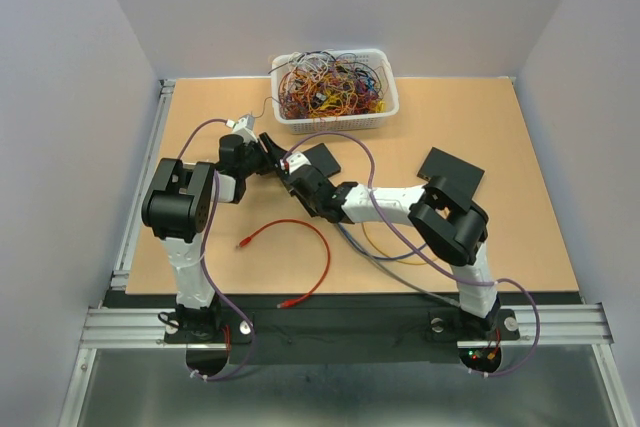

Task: Insert the plug into the switch port

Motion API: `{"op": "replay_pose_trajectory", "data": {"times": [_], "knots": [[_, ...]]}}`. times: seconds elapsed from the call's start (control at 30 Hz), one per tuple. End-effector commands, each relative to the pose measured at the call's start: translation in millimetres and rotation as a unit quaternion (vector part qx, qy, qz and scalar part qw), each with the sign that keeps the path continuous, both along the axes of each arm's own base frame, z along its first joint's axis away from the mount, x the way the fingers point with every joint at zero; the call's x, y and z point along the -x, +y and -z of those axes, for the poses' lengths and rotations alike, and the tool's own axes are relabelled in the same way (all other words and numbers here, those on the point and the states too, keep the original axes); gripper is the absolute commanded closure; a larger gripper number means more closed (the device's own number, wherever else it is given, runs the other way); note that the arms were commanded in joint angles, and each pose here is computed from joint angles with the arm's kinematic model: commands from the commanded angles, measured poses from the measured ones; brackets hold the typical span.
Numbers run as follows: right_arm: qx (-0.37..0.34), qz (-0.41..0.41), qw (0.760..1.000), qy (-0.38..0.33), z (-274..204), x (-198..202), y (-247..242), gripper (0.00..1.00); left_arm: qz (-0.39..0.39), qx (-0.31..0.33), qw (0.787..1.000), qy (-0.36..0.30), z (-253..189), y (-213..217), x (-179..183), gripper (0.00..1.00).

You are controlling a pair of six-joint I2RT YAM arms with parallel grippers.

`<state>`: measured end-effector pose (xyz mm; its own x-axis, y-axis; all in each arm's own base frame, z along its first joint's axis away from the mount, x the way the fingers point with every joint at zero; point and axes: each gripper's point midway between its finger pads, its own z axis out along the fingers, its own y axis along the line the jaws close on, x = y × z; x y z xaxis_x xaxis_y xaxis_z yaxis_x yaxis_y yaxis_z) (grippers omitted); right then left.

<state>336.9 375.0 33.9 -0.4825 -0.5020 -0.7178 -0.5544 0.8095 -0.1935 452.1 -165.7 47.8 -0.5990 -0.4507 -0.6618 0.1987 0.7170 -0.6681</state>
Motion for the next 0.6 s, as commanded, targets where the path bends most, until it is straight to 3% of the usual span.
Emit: {"op": "replay_pose_trajectory", "data": {"times": [0.0,0.57], "knots": [[-0.02,0.02,0.999,-0.023,-26,-4,-2,1.0,0.016,-0.001,0.999,-0.03,-15,-7,-9,0.43],[-0.054,-0.007,0.998,-0.006,-33,-3,22,1.0,0.028,-0.003,0.999,-0.024,-10,-14,-4,0.43]]}}
